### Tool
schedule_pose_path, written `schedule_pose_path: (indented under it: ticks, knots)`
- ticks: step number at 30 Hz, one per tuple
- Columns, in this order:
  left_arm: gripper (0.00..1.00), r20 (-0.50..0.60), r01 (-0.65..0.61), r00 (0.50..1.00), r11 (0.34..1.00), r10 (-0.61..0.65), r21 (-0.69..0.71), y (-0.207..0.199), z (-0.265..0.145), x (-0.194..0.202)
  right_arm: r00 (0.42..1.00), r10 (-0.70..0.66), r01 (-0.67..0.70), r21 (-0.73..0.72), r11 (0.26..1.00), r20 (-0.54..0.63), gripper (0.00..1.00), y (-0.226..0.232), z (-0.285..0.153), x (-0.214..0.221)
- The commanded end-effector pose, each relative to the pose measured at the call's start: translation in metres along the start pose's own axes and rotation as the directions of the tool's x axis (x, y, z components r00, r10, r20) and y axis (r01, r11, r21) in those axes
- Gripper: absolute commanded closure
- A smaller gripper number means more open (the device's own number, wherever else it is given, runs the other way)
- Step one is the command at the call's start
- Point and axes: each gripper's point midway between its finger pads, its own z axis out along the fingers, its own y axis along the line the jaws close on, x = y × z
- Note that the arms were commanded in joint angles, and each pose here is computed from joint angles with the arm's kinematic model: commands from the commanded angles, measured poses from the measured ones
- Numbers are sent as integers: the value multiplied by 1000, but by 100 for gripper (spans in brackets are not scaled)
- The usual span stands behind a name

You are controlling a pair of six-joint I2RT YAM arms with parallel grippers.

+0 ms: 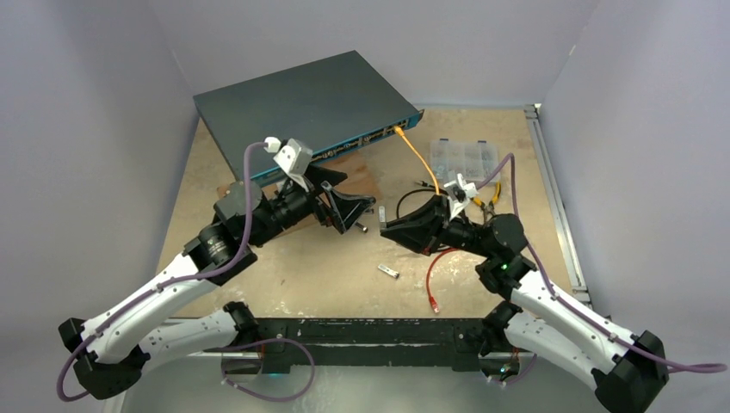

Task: Insert the plug into the switch port
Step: Pick up the plug from the center of the board.

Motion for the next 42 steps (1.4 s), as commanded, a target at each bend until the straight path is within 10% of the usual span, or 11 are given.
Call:
schedule_pose_path:
  ticks: [1,22,25,31,34,42]
  knots:
    - [6,67,56,996,992,-64,114,-25,5,-19,997,-30,37,-108,993,64,100,25,-3,-20]
    - [34,-99,141,988,940,-116,312,-56,25,19,995,-17,32,-153,988,97,100,35,-5,-27]
    - [45,-110,147,987,935,-117,323,-58,26,22,995,-18,33,-152,988,99,100,34,-5,-27]
    - [98,-110,154,986,930,-124,333,-60,27,21,993,-24,39,-134,990,116,100,32,-6,-30]
    - [100,-100,155,987,931,-129,329,-60,28,19,991,-34,47,-101,994,126,100,27,-6,-31]
    - [100,-17,208,978,951,-210,227,-42,30,8,973,-172,170,23,985,152,62,11,-11,-42]
